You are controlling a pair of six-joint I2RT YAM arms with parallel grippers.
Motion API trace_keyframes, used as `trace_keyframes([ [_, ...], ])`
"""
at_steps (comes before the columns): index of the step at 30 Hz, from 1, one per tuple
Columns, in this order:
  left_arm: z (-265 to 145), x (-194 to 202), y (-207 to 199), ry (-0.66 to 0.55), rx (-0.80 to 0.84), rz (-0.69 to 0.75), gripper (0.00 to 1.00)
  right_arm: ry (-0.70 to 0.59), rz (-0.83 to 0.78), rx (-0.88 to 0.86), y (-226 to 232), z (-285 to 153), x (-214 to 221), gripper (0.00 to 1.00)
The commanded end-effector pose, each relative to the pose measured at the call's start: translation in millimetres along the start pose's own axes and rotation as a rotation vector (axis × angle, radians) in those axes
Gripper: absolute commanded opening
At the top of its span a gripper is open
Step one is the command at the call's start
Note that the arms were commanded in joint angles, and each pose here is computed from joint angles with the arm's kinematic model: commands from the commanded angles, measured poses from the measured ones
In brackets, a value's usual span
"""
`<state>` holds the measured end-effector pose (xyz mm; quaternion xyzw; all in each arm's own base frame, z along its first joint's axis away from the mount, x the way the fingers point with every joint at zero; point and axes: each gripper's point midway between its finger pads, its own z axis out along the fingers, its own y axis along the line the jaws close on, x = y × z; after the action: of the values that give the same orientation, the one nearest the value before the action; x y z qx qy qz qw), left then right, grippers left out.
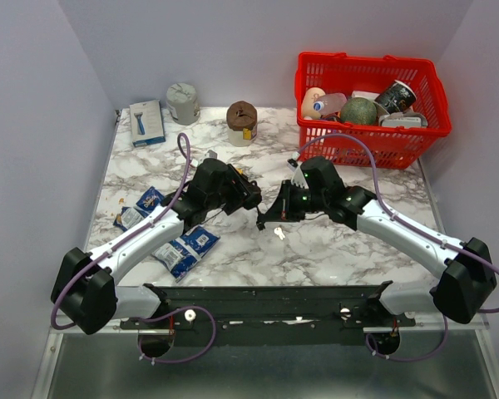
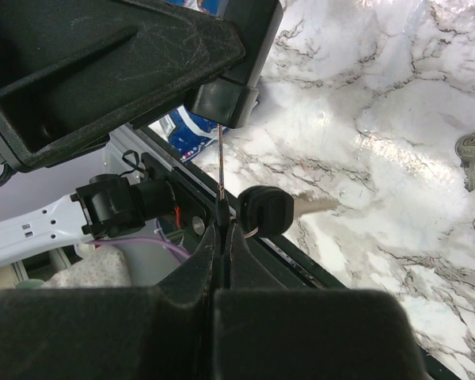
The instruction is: Unlock with the key
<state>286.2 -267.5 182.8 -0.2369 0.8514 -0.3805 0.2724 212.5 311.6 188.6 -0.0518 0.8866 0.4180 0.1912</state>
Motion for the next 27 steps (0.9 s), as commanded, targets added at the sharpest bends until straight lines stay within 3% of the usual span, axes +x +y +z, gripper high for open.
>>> trace_keyframes([
  [1,-16,-12,-36,-0.045,0.113,0.000,0.00,-0.011,-0.001,0.018,2,2,-6,0.01],
  [27,-15,-11,-35,-0.039,0.110,0.001,0.00,-0.108,-0.039,0.057,1,4,-30,0.01],
])
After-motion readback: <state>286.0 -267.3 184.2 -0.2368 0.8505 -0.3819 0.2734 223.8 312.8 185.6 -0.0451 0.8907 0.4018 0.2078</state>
